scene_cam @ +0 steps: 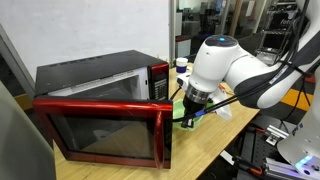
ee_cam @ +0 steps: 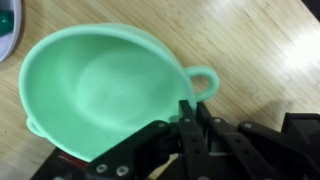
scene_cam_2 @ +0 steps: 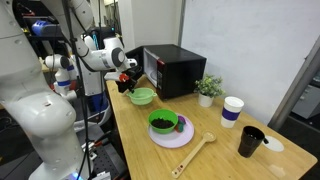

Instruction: Remove the light green bowl from the microwave and put it on the table

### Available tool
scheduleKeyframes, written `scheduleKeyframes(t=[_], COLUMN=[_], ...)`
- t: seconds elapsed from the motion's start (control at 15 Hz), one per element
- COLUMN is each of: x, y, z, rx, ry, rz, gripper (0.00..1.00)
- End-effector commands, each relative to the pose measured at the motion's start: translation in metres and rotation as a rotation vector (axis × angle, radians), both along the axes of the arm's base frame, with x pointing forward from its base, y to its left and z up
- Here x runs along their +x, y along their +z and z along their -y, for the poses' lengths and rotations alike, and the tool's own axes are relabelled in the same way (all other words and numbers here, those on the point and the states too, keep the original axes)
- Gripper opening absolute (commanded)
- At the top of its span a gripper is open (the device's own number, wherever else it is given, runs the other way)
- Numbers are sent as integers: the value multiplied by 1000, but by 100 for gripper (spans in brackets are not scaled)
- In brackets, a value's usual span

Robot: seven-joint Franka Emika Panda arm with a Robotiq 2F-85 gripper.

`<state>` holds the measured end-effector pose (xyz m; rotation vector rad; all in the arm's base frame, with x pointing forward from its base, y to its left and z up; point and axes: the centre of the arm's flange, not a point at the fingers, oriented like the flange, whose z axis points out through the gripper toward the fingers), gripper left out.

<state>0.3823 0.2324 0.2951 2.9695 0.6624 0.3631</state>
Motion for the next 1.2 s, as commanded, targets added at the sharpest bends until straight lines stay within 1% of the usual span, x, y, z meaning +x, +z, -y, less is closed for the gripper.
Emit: scheduleKeyframes(t=[0.0, 0.47, 0.8, 1.13], x=[-22, -37, -26, -18], y=[8, 13, 21, 15], z=[35, 86, 107, 133], rx=[15, -5, 5, 44], ry=[-49, -110, -130, -148], rz=[25, 44, 57, 31], gripper=[2, 2, 2, 2])
